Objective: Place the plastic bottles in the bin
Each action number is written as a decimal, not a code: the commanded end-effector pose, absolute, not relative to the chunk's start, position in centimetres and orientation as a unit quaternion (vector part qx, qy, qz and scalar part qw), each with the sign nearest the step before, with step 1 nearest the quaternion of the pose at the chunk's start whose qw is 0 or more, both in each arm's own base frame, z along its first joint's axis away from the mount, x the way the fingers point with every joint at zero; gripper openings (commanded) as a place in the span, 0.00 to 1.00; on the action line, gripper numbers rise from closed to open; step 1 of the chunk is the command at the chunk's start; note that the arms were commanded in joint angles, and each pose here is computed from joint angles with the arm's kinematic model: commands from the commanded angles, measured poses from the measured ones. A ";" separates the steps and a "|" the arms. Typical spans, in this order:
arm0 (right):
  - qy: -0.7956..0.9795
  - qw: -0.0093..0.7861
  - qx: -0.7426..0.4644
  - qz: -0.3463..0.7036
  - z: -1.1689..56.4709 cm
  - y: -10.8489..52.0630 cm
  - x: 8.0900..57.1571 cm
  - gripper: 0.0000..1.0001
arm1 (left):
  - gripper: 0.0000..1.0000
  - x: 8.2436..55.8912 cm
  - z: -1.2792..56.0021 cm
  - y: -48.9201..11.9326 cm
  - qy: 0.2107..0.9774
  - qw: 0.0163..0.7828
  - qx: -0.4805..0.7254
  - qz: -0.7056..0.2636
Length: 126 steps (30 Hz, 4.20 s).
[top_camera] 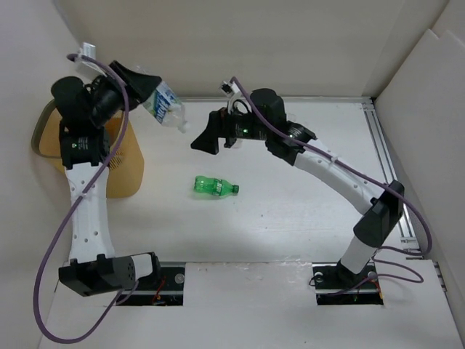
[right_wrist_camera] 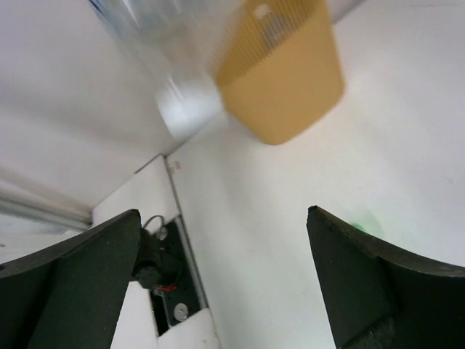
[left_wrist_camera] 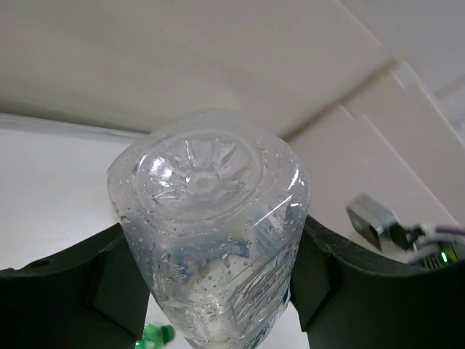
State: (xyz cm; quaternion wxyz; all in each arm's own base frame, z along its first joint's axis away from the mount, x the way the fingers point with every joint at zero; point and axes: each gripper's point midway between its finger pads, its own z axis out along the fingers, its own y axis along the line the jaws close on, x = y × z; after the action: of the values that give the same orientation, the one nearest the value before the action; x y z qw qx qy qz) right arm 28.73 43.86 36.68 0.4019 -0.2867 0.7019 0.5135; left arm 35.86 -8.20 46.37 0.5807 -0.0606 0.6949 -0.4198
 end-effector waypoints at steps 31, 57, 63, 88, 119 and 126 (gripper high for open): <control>0.809 0.377 -0.423 0.152 18.9 32.8 30.4 1.00 | 1.00 34.9 41.6 21.4 0.578 0.579 -0.566 0.101; 0.750 0.312 -0.544 0.211 6.7 40.9 32.1 1.00 | 1.00 25.5 40.1 -11.8 0.755 0.566 0.040 -0.329; 0.758 0.278 -0.552 0.209 4.2 41.1 32.0 0.71 | 1.00 23.5 39.8 -11.8 0.754 0.566 0.043 -0.332; 0.723 0.381 -0.210 0.536 27.9 34.3 31.3 0.00 | 1.00 29.0 32.5 -20.0 0.749 0.476 0.028 -0.459; 0.692 0.409 -0.224 0.550 31.0 34.1 29.1 1.00 | 0.04 37.5 44.6 -10.8 0.721 0.601 -0.134 -0.318; 0.727 0.403 -0.208 0.516 27.0 31.4 30.3 1.00 | 0.02 39.2 49.7 7.0 0.664 0.655 -0.318 -0.171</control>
State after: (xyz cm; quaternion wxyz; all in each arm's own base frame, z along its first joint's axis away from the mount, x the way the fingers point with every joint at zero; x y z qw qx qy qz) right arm 30.16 32.23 26.95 0.3842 -0.1954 0.7303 0.5300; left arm 40.68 1.56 50.12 0.6604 -0.2435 0.6703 -0.2352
